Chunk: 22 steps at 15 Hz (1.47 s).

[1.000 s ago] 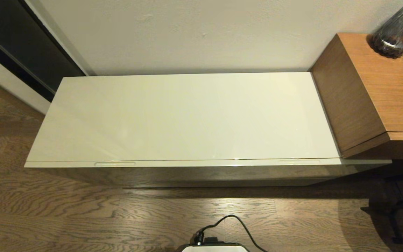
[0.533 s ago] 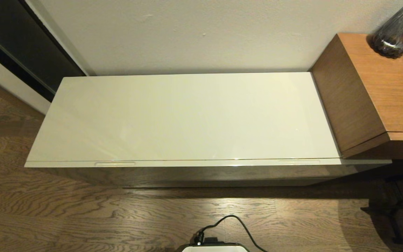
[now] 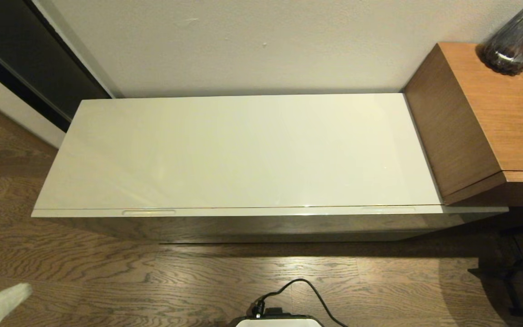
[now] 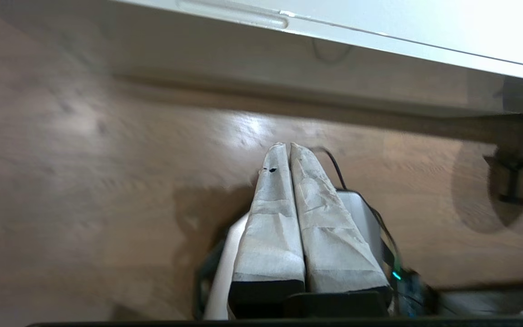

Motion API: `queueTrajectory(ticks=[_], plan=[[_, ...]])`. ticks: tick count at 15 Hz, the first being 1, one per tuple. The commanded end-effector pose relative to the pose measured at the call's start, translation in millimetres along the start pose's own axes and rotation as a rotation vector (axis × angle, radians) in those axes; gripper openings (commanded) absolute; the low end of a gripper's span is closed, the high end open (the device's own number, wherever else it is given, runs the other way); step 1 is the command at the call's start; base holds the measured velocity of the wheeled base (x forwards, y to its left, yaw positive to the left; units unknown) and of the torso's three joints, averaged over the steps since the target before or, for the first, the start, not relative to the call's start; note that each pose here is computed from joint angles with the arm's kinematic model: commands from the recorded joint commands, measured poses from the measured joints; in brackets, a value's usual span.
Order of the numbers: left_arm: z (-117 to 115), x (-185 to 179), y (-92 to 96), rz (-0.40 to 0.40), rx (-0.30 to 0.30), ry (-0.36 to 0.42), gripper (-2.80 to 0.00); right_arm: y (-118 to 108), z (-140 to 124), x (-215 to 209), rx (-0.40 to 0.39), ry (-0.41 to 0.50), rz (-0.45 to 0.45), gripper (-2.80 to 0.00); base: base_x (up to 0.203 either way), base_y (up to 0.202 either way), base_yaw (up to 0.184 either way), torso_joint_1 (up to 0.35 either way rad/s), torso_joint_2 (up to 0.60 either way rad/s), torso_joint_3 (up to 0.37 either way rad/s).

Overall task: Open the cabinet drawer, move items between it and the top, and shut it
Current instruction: Open the drawer

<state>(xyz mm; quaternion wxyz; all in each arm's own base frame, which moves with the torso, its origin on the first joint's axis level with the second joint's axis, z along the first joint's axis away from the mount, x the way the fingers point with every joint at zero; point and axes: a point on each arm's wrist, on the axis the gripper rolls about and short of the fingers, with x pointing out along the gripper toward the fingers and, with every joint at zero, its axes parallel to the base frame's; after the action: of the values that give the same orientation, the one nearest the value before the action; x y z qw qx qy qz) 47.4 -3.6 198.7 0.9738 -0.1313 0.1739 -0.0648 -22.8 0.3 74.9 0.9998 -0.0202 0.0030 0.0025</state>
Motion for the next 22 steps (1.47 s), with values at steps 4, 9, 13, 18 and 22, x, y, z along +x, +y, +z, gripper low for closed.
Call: queueTrajectory(ticks=[4,9,13,18,22], plan=[[23.2,146.4,21.6,0.034,-0.077,0.220,-2.80,0.0,0.0,0.0,-0.001,0.000,0.001,-2.80,0.000,0.000,0.000,0.000,0.00,0.000],[47.8,224.2,30.4,0.024,-0.071,0.184,-2.80,0.0,0.0,0.1,-0.001,0.001,0.001,-2.80,0.000,0.000,0.000,0.000,0.00,0.000],[38.8,249.2,37.3,0.047,0.034,0.234,-2.80,0.0,0.0,0.0,-0.001,0.001,0.001,-2.80,0.000,0.000,0.000,0.000,0.00,0.000],[41.5,253.9,34.5,0.025,0.113,0.229,-2.80,0.0,-0.2,0.0,-0.001,0.001,0.001,-2.80,0.000,0.000,0.000,0.000,0.00,0.000],[30.5,254.8,31.5,0.012,0.131,0.270,-2.80,0.0,0.0,0.0,-0.001,0.000,0.001,-2.80,0.000,0.000,0.000,0.000,0.00,0.000]])
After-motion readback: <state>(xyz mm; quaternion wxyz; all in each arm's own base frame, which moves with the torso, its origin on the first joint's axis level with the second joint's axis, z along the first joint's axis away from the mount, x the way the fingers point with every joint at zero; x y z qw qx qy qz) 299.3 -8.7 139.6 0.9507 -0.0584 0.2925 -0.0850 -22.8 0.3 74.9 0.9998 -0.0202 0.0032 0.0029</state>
